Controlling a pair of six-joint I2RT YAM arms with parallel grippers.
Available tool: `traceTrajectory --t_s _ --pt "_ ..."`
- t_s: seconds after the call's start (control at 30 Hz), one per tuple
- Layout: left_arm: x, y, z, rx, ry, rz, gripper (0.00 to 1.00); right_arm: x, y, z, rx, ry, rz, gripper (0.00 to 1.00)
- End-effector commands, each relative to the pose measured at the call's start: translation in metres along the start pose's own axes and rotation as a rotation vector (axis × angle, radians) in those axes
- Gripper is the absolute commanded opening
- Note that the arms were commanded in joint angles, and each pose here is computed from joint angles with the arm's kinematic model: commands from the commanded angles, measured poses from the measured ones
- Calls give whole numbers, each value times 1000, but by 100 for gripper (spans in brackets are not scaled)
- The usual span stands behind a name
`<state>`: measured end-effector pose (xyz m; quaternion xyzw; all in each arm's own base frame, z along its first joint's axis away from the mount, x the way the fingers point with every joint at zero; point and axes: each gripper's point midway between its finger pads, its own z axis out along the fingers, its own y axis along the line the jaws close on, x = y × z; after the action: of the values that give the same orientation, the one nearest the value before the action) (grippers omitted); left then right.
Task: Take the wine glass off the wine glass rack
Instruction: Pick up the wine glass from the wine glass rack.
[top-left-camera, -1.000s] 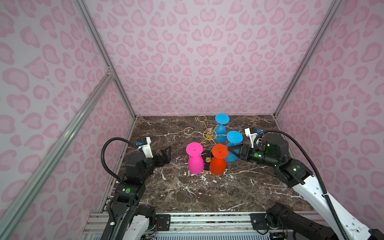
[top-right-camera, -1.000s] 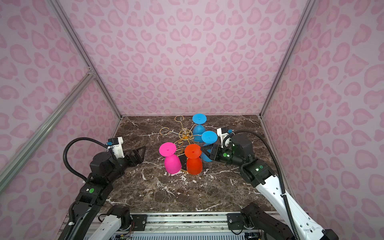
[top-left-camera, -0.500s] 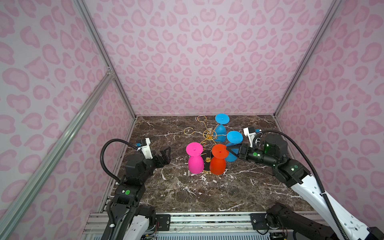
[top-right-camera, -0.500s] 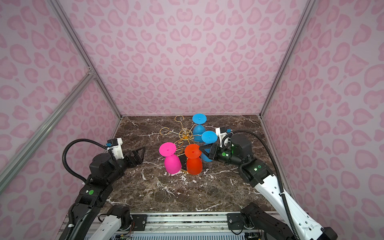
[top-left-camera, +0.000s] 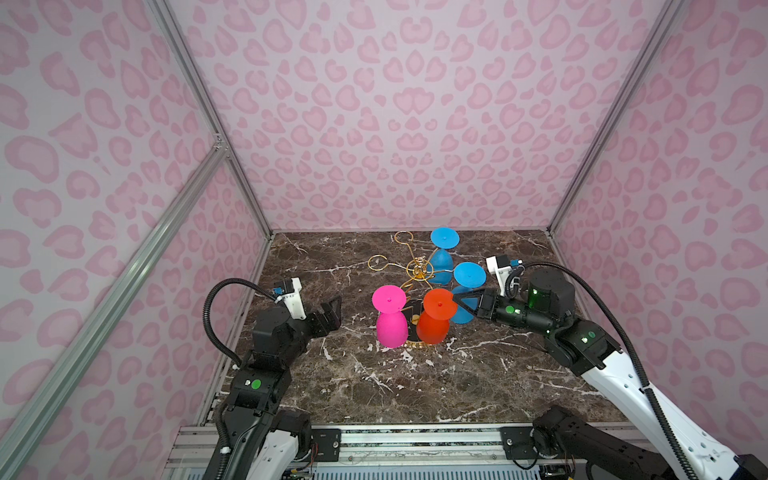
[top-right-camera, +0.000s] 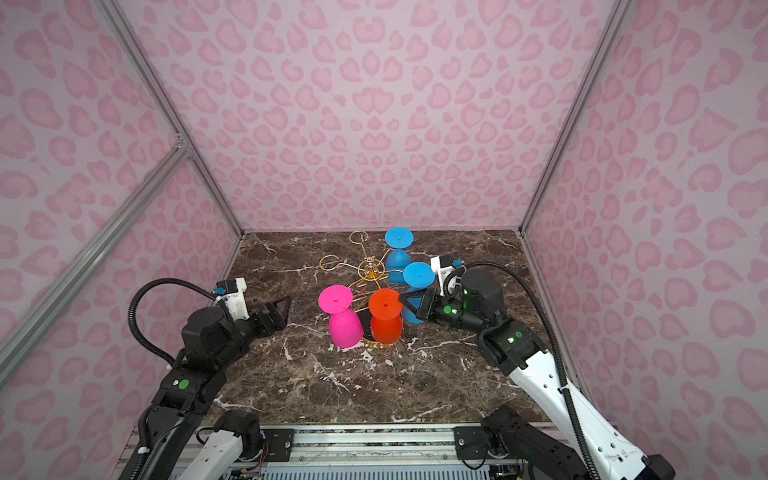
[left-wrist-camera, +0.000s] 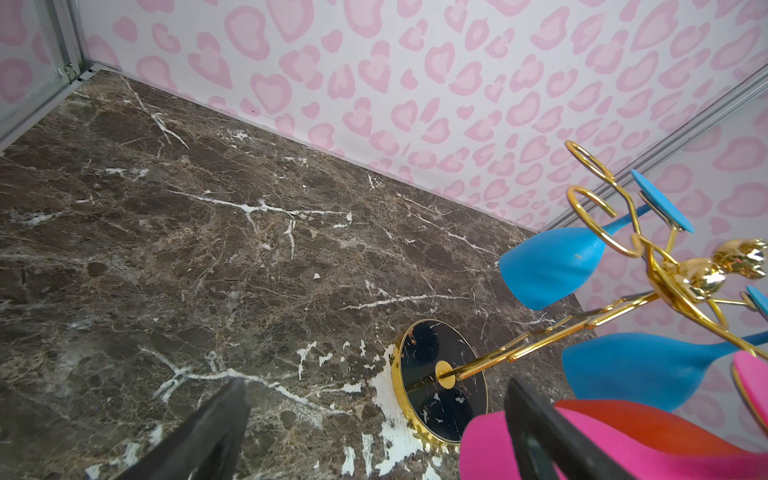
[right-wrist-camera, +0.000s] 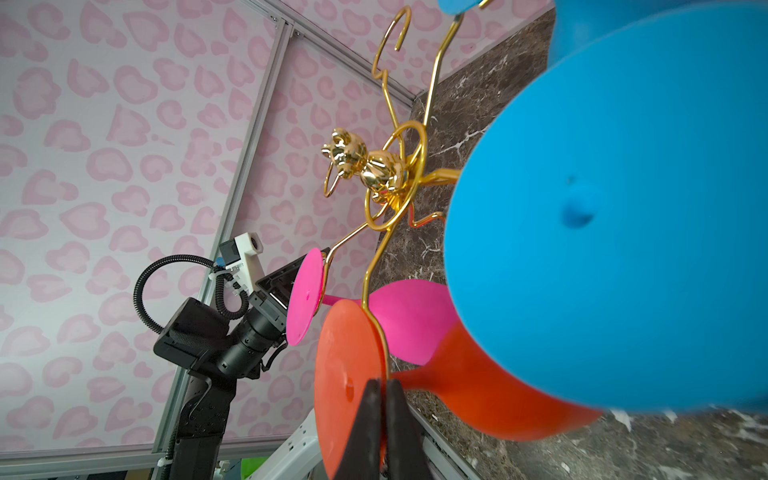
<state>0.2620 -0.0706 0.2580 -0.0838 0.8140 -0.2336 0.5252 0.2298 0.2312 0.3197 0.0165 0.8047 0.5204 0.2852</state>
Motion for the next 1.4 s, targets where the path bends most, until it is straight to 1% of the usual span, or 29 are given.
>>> traceTrajectory --t_s 0.0,0.1,0.43,0.77,1.1,1.37 --pt "-2 0 -1 0 -11 -3 97 0 3 1 -21 4 -5 2" --pt "-1 1 -2 -3 -15 -2 97 0 5 1 -27 3 -5 0" --pt "1 2 -2 -3 -10 -13 97 -3 9 1 -42 -7 21 0" --pt "3 0 -3 6 -5 -23 97 -9 4 4 -26 -31 92 0" --pt "3 0 -4 8 -4 -21 97 -20 -2 -6 -14 -81 178 0" --pt "4 -1 -5 12 -3 -20 97 -26 -2 -6 -37 -107 225 0"
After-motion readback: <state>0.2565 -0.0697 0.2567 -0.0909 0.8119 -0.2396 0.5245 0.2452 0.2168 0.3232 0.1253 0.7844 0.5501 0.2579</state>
